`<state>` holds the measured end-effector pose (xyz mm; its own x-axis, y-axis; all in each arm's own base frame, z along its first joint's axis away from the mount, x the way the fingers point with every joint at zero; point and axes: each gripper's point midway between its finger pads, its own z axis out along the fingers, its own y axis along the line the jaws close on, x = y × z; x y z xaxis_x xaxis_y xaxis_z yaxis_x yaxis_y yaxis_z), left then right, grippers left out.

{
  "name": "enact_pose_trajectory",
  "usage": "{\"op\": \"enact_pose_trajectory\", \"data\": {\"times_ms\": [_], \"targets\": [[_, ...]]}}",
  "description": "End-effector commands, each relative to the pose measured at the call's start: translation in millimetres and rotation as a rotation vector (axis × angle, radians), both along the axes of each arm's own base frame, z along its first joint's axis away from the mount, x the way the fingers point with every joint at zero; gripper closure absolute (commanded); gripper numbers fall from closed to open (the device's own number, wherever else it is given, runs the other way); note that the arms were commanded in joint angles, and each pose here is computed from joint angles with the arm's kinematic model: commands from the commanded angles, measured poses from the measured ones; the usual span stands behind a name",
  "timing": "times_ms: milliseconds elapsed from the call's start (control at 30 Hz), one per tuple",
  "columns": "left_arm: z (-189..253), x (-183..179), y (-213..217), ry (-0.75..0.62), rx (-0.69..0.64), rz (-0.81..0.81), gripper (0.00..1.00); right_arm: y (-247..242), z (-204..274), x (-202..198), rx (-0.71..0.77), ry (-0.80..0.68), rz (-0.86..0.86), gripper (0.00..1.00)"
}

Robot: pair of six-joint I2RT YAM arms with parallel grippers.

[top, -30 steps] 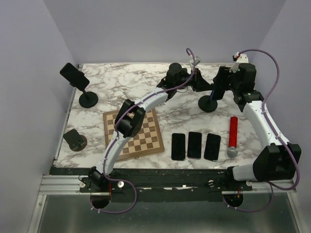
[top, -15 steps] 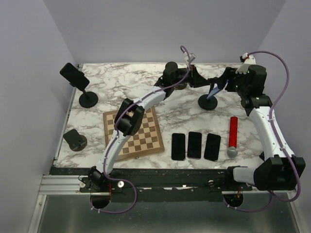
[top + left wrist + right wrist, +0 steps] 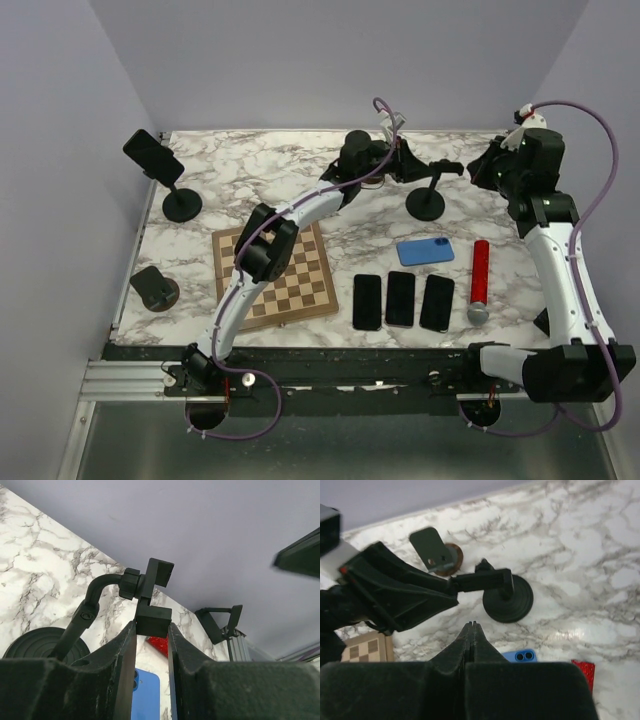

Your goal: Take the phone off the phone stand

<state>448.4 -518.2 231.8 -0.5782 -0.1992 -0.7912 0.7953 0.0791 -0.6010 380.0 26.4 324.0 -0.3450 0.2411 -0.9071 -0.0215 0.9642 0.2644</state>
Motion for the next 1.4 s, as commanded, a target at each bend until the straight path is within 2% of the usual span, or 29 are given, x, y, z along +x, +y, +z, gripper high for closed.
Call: {"op": "enact_pose_trajectory", "data": {"times_ms": [0, 33, 67, 100, 133, 200, 267, 300, 367, 400, 533, 600, 700, 833, 967, 1100, 1233, 1300, 1367], "targets": [[-6.2, 1.4, 6.8, 0.024, 0.088, 0.050, 0.99, -4.4, -66.0, -15.9, 0.058, 0.270, -0.076, 0.99], [-7.7, -0.1, 7.9, 0.025, 0.101, 0.052, 0.94, -4.6, -74.2, -21.1, 0.064, 0.296, -0.084, 0.99], [-6.3, -1.6, 9.7, 0.025, 0.105, 0.057, 0.84, -5.7, -80.5, -25.9, 0.072, 0.311, -0.101, 0.97], [-7.6, -3.5, 11.0, 0.027, 0.108, 0.058, 0.72, -5.9, -87.9, -30.7, 0.077, 0.329, -0.108, 0.90], [-4.8, -5.3, 12.7, 0.025, 0.109, 0.059, 0.65, -5.1, -94.6, -35.2, 0.084, 0.353, -0.111, 0.81], [-2.5, -8.5, 16.3, 0.028, 0.124, 0.061, 0.57, -2.6, -113.5, -43.6, 0.095, 0.428, -0.108, 0.57], [4.9, -12.8, 21.2, 0.032, 0.132, 0.061, 0.30, 1.7, -134.9, -52.2, 0.117, 0.502, -0.103, 0.31], [9.7, -16.1, 23.9, 0.029, 0.131, 0.052, 0.17, 3.3, -141.5, -54.2, 0.133, 0.517, -0.108, 0.26], [24.3, -22.7, 29.6, 0.017, 0.138, 0.044, 0.02, 7.3, -154.5, -57.8, 0.182, 0.539, -0.129, 0.17], [28.7, -25.5, 31.8, 0.015, 0.151, 0.041, 0.02, 9.5, -160.5, -59.2, 0.214, 0.553, -0.145, 0.08], [39.1, -30.5, 48.1, 0.059, 0.181, 0.063, 0.02, 19.0, -185.6, -58.2, 0.287, 0.630, -0.156, 0.04], [39.3, -32.0, 61.8, 0.101, 0.173, 0.097, 0.02, 21.3, -191.5, -52.9, 0.280, 0.639, -0.132, 0.05], [40.8, -39.3, 84.0, 0.188, 0.176, 0.138, 0.04, 33.5, -194.7, -36.7, 0.217, 0.563, -0.094, 0.15], [48.2, -64.3, 121.6, 0.240, 0.223, 0.235, 0.04, 79.2, -194.0, -14.5, 0.171, 0.441, -0.036, 0.17], [81.4, -93.4, 161.5, 0.239, 0.241, 0.284, 0.04, 122.4, -216.5, 0.8, 0.048, 0.400, -0.026, 0.28], [128.5, -121.3, 208.1, 0.126, 0.272, 0.323, 0.03, 138.1, -242.1, 25.3, -0.153, 0.408, -0.056, 0.31], [156.3, -133.3, 250.9, 0.007, 0.320, 0.394, 0.02, 135.0, -262.6, 61.8, -0.295, 0.451, -0.122, 0.60], [165.2, -131.9, 269.2, -0.052, 0.327, 0.486, 0.02, 129.2, -277.6, 75.4, -0.376, 0.467, -0.156, 0.75], [165.0, -134.1, 277.3, -0.098, 0.320, 0.521, 0.01, 120.8, -285.9, 84.3, -0.445, 0.477, -0.198, 0.79]]}}
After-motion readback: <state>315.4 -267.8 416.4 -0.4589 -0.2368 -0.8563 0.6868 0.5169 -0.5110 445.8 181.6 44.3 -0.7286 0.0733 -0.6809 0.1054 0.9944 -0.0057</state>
